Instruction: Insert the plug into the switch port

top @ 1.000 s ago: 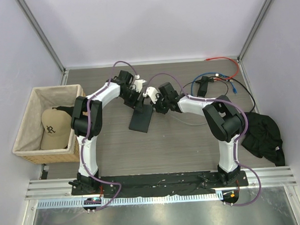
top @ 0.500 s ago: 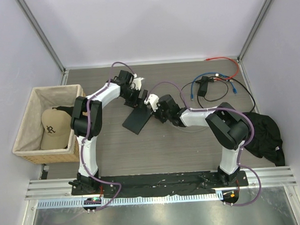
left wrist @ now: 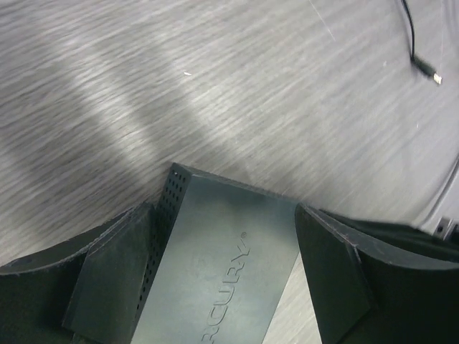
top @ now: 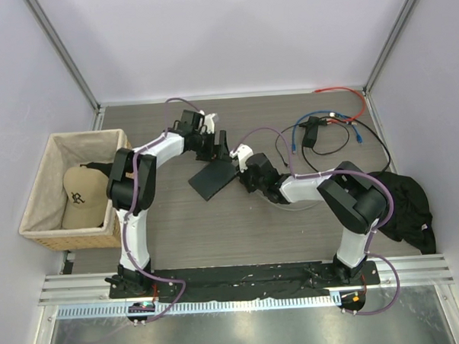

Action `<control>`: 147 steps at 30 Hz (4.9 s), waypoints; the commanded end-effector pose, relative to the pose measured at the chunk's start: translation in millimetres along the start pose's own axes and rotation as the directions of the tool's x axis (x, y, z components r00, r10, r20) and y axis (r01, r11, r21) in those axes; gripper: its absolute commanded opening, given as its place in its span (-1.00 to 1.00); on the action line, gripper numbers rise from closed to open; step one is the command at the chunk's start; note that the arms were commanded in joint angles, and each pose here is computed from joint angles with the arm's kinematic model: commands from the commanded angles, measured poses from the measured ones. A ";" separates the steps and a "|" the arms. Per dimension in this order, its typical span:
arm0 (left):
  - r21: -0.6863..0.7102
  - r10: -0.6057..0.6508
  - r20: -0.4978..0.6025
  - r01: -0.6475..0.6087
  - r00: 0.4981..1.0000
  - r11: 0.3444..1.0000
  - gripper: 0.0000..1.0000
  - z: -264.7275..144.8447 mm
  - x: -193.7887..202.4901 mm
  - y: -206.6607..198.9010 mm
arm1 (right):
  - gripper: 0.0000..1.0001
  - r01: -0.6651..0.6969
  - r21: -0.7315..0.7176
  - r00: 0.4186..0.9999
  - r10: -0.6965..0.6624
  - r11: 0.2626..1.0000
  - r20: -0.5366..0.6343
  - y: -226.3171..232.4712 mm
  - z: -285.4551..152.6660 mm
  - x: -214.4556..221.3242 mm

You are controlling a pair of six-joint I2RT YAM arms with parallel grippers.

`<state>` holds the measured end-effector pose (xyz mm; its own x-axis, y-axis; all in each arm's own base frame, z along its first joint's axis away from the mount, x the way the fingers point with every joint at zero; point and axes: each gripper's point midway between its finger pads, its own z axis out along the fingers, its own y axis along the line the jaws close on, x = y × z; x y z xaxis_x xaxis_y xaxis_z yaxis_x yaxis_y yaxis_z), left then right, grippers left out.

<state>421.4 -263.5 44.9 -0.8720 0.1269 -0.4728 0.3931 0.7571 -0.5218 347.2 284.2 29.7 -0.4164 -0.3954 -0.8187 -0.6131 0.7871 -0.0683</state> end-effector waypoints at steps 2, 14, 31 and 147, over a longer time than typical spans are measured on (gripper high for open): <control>-0.065 -0.094 0.095 0.100 0.991 0.993 0.68 8.2 2.0 5.8 | -0.98 -0.113 0.018 0.981 0.109 0.993 0.158 -0.4 -4.3 -47.9; 0.095 -0.056 -0.067 0.062 0.996 0.993 0.31 34.7 34.3 -15.1 | -0.98 -0.069 -0.057 0.984 0.078 0.996 0.160 13.0 1.2 -51.5; 0.239 0.147 -0.329 -0.068 0.933 0.969 0.00 41.6 110.8 -71.9 | -0.98 -0.174 0.183 0.915 0.090 0.968 0.394 -50.9 3.3 -139.5; -0.503 0.131 0.439 0.123 0.889 0.855 0.99 -231.5 30.6 3.1 | -0.98 -0.599 0.053 0.672 0.466 0.799 0.576 -196.9 -192.3 -196.8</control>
<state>326.3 -100.5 171.3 -0.6337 -0.0569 -0.7715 0.0642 0.9900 -0.1257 445.3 69.2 347.2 -0.0973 0.2998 -0.9490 -0.0992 0.9459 0.3090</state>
